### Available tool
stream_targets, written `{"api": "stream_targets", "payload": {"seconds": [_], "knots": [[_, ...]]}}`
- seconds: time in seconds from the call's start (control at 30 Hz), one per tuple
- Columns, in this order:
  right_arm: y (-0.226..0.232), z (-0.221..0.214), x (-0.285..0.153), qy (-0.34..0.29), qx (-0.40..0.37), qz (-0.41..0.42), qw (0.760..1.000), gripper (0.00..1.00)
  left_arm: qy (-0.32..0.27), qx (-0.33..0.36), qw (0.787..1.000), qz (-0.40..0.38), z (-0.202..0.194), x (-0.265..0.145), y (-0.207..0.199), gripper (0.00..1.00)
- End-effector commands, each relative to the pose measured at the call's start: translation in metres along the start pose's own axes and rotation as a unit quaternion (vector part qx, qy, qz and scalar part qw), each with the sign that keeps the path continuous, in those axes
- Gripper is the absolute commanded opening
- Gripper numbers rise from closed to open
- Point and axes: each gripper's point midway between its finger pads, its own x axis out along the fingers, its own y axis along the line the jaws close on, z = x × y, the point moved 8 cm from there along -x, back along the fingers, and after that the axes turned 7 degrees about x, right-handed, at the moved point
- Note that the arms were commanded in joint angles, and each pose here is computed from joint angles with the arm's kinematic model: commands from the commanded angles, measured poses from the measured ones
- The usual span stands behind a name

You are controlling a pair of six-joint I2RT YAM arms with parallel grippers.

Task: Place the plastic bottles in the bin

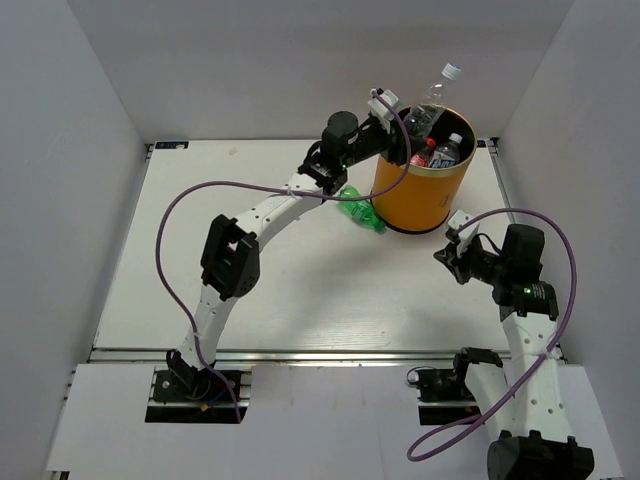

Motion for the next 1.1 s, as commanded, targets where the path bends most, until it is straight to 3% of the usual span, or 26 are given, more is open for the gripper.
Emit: {"api": "stream_targets", "payload": {"seconds": [0.0, 0.07, 0.1, 0.17, 0.23, 0.27, 0.3, 0.33, 0.47, 0.5, 0.63, 0.7, 0.73, 0.77, 0.83, 0.87, 0.9, 0.97, 1.03, 1.07], "knots": [[0.001, -0.002, -0.001, -0.009, -0.008, 0.009, 1.0, 0.0, -0.101, 0.008, 0.995, -0.003, 0.066, 0.005, -0.006, 0.0], [0.002, -0.004, -0.001, -0.009, -0.005, 0.016, 1.0, 0.0, -0.107, 0.01, 0.994, 0.001, 0.068, 0.01, -0.004, 0.02], [0.002, -0.004, -0.001, -0.01, -0.007, 0.015, 1.0, 0.0, -0.097, 0.001, 0.995, 0.005, 0.057, 0.014, -0.002, 0.1], [0.001, -0.005, -0.001, -0.01, -0.005, 0.013, 1.0, 0.0, -0.091, -0.007, 0.996, 0.011, 0.049, 0.019, 0.001, 0.35], [-0.001, -0.005, -0.002, -0.009, -0.004, 0.009, 1.0, 0.13, -0.073, -0.02, 0.997, 0.015, 0.028, 0.023, 0.003, 0.67], [0.0, -0.005, -0.003, -0.01, -0.005, 0.01, 1.0, 0.17, -0.066, -0.023, 0.997, 0.02, 0.024, 0.025, 0.004, 0.76], [0.0, -0.005, -0.003, -0.009, -0.003, 0.011, 1.0, 0.31, -0.051, -0.028, 0.998, 0.021, 0.015, 0.026, 0.005, 0.86], [0.001, -0.006, -0.003, -0.01, 0.001, 0.013, 1.0, 0.36, -0.052, -0.028, 0.998, 0.021, 0.013, 0.027, 0.005, 0.98], [-0.001, -0.006, -0.005, -0.011, 0.002, 0.01, 1.0, 0.47, -0.043, -0.031, 0.998, 0.021, 0.008, 0.03, 0.006, 1.0], [-0.001, -0.006, -0.006, -0.011, 0.003, 0.01, 1.0, 0.55, -0.044, -0.031, 0.998, 0.027, 0.008, 0.03, 0.007, 1.0], [0.001, -0.006, -0.006, -0.019, -0.014, 0.02, 1.0, 0.72, -0.067, -0.009, 0.997, 0.032, 0.053, 0.011, 0.002, 1.0], [0.004, -0.003, -0.004, -0.036, -0.032, 0.042, 0.998, 0.72, -0.055, 0.014, 0.997, 0.045, 0.063, -0.004, 0.001, 1.0], [0.005, -0.004, -0.003, -0.038, -0.051, 0.053, 0.997, 0.72, -0.071, 0.028, 0.996, 0.046, 0.099, -0.024, -0.006, 1.0], [0.007, -0.003, -0.002, -0.044, -0.061, 0.064, 0.995, 0.74, -0.069, 0.034, 0.996, 0.054, 0.109, -0.036, -0.009, 1.0], [0.014, -0.001, 0.002, -0.079, -0.098, 0.107, 0.986, 0.75, -0.023, 0.041, 0.996, 0.08, 0.093, -0.062, -0.012, 1.0], [0.014, -0.003, 0.006, -0.087, -0.122, 0.117, 0.982, 0.77, -0.045, 0.047, 0.994, 0.092, 0.129, -0.092, -0.022, 1.0], [0.014, 0.005, 0.01, -0.112, -0.144, 0.13, 0.975, 0.77, -0.001, 0.025, 0.993, 0.118, 0.096, -0.109, -0.024, 1.0], [0.009, 0.008, 0.02, -0.107, -0.114, 0.146, 0.977, 0.74, 0.006, 0.014, 0.988, 0.152, 0.094, -0.143, -0.032, 1.0], [0.003, 0.025, 0.032, -0.095, -0.147, 0.141, 0.974, 0.72, 0.025, 0.006, 0.98, 0.196, 0.085, -0.192, -0.043, 1.0], [-0.005, 0.021, 0.039, -0.067, -0.128, 0.125, 0.982, 0.71, 0.046, 0.003, 0.974, 0.224, 0.077, -0.209, -0.044, 1.0]]}}
